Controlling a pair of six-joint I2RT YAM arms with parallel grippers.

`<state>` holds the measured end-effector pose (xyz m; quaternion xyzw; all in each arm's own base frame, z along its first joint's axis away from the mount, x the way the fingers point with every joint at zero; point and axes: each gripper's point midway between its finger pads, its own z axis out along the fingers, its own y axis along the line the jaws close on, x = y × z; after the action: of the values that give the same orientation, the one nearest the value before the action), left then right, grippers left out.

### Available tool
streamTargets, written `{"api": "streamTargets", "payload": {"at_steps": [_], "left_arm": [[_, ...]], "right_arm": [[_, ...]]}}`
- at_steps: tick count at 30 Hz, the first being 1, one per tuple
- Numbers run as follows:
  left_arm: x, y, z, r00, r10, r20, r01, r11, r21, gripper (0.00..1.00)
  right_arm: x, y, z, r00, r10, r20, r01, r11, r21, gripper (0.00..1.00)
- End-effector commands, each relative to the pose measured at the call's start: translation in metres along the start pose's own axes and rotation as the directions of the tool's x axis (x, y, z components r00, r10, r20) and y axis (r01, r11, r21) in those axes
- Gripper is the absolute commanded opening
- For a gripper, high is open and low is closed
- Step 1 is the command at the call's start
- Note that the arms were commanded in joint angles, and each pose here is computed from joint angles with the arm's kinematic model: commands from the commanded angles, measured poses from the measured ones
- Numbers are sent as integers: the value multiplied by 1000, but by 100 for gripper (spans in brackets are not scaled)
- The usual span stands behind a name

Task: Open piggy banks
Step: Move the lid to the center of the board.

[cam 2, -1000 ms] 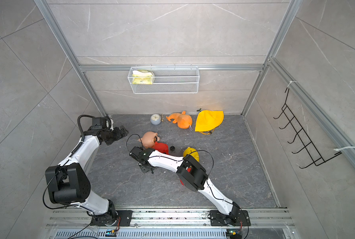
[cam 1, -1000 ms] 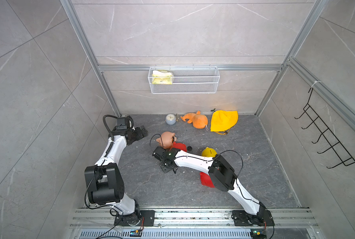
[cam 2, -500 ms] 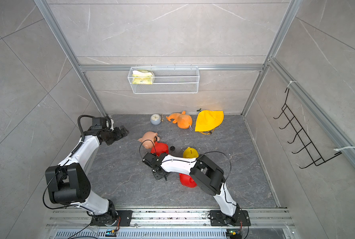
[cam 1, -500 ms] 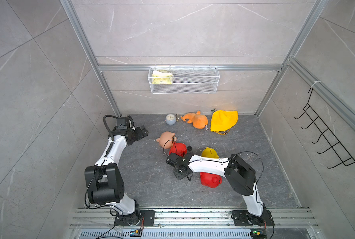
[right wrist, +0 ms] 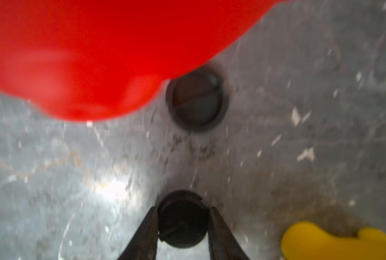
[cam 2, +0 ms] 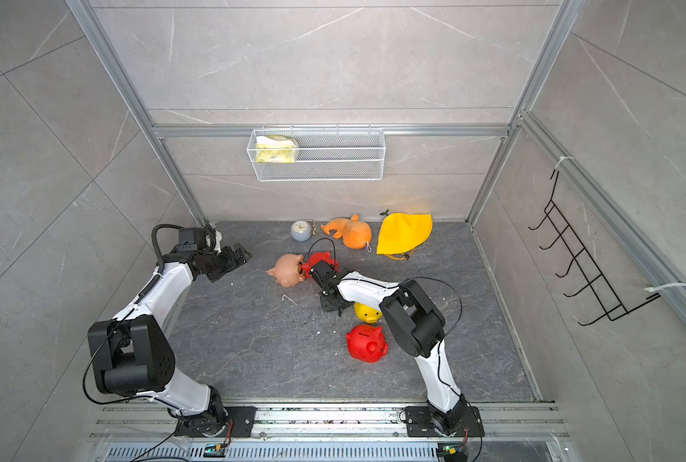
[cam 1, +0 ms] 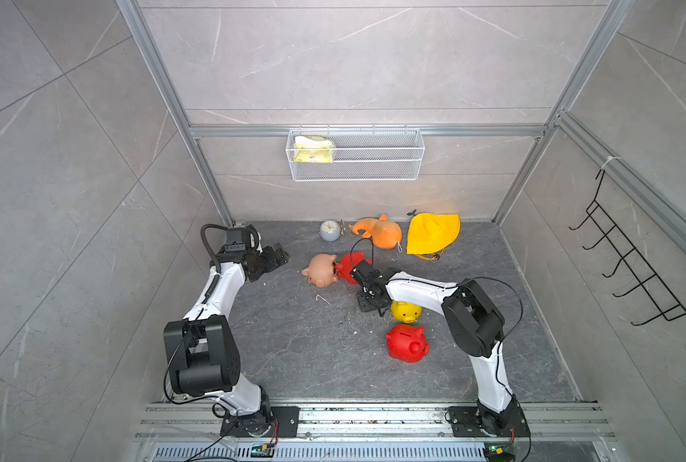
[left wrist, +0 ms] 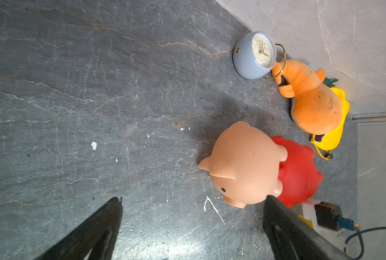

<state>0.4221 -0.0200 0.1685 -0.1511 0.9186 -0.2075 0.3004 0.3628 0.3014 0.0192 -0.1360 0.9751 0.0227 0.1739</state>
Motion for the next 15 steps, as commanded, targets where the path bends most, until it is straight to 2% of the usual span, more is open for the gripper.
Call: {"api": "streamTargets", "payload": {"at_steps": [1, 9, 15], "left_arm": [[-11, -15, -14, 998, 10, 54, -13, 998, 54, 100], [-9, -18, -13, 999, 3, 48, -7, 997, 73, 99], [-10, -20, -13, 999, 8, 48, -11, 997, 77, 99]], "right_arm": [[-6, -12, 18, 1000, -16, -12, 16, 999, 51, 39], [-55, -24, 22, 999, -6, 46, 3, 999, 53, 39], [-69, -17, 9, 998, -12, 62, 11, 1000, 21, 55]]}}
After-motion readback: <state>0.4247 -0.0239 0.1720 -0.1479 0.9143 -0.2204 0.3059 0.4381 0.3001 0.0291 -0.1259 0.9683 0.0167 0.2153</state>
